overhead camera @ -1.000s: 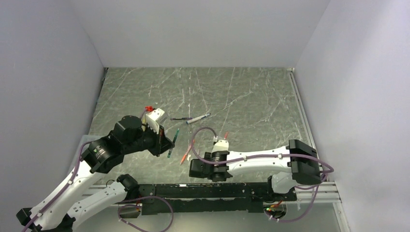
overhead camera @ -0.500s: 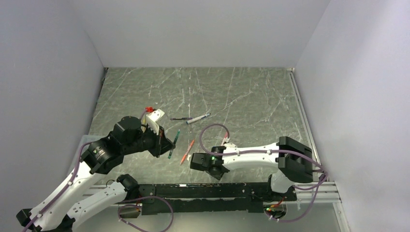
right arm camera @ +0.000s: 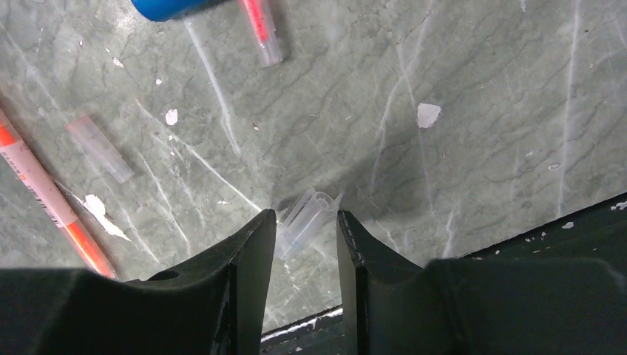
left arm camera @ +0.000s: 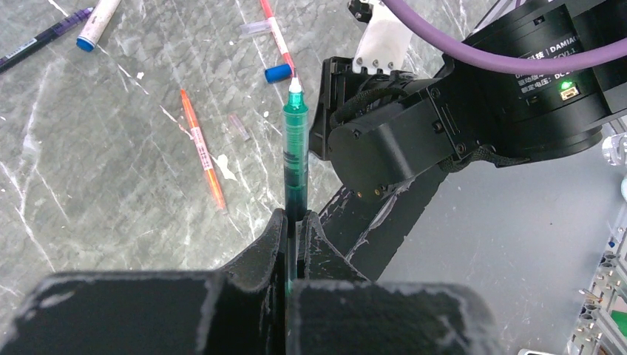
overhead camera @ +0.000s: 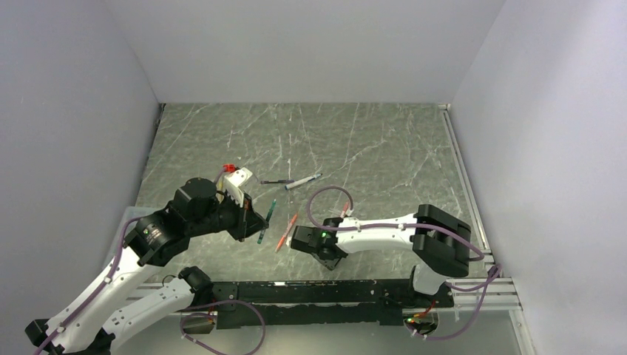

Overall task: Insert the pens into the pen caps
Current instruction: Insert the pen cap onto the pen.

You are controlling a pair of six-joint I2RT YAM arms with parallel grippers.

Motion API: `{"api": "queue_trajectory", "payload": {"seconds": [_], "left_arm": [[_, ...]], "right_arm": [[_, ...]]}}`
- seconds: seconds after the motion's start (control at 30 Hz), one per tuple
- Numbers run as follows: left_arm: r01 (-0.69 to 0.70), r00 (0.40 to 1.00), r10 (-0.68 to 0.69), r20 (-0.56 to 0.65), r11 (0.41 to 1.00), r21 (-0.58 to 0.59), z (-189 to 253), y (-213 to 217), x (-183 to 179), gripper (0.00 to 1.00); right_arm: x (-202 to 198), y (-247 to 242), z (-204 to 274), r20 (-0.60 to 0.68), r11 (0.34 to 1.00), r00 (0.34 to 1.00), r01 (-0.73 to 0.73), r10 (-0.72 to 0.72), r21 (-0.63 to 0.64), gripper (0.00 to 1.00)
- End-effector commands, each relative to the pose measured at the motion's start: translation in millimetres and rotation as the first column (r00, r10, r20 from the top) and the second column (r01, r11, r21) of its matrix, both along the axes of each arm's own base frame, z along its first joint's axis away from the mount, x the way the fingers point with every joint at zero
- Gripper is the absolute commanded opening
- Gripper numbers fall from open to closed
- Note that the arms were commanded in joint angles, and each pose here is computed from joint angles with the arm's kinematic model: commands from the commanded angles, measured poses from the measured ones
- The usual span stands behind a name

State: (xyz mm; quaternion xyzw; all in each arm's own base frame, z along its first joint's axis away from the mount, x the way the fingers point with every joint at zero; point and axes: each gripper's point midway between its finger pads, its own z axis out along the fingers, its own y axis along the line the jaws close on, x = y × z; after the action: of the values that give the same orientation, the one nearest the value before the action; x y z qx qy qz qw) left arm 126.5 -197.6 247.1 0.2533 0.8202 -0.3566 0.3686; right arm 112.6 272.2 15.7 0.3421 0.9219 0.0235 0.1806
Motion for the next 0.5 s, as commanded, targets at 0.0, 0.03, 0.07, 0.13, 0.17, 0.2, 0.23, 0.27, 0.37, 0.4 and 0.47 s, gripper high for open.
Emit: {"api": "queue_trajectory", "payload": {"seconds": [0.0,0.03,0.07,0.13,0.17,0.2,0.23,0.27,0.37,0.4,0.47], "left_arm": [[0.025,0.999,-0.023,0.042,0.999,-0.033,10,-5,2,0.00],[0.026,0.999,-0.024,0.042,0.999,-0.032,10,-5,2,0.00],[0.026,0.999,-0.024,0.042,0.999,-0.032,10,-5,2,0.00],[0.025,0.999,-0.023,0.044,0.999,-0.032,10,-4,2,0.00],[0.024,0.999,-0.023,0.043,0.999,-0.032,10,-5,2,0.00],[0.023,0.999,-0.022,0.042,0.999,-0.031,10,-5,2,0.00],[0.025,0.999,-0.024,0.041,0.999,-0.030,10,-5,2,0.00],[0.025,0.999,-0.024,0.039,0.999,-0.029,9,-5,2,0.00],[0.024,0.999,-0.023,0.036,0.999,-0.025,8,-5,3,0.00],[0.024,0.999,-0.023,0.036,0.999,-0.026,9,-5,3,0.00],[0.024,0.999,-0.023,0.036,0.999,-0.025,8,-5,3,0.00]], "right_arm": [[1,-12,-5,-0.004,0.999,1.000,0.031,-0.031,-0.026,0.39],[0,-16,-7,-0.006,0.999,0.999,0.033,-0.034,-0.038,0.38],[0,-20,-9,-0.008,0.998,0.999,0.034,-0.034,-0.050,0.38],[1,-24,-10,-0.006,0.997,0.999,0.034,-0.035,-0.069,0.36],[2,-25,-10,-0.006,0.996,0.999,0.034,-0.034,-0.077,0.36],[3,-25,-10,-0.006,0.996,0.999,0.031,-0.032,-0.082,0.35],[3,-25,-11,-0.005,0.996,0.999,0.032,-0.032,-0.087,0.35],[4,-25,-12,-0.005,0.995,0.999,0.033,-0.033,-0.090,0.34],[8,-25,-15,-0.008,0.995,1.000,0.029,-0.030,-0.093,0.33],[9,-26,-16,-0.008,0.995,1.000,0.028,-0.029,-0.099,0.32],[12,-27,-17,-0.005,0.993,1.000,0.024,-0.025,-0.116,0.31]]}}
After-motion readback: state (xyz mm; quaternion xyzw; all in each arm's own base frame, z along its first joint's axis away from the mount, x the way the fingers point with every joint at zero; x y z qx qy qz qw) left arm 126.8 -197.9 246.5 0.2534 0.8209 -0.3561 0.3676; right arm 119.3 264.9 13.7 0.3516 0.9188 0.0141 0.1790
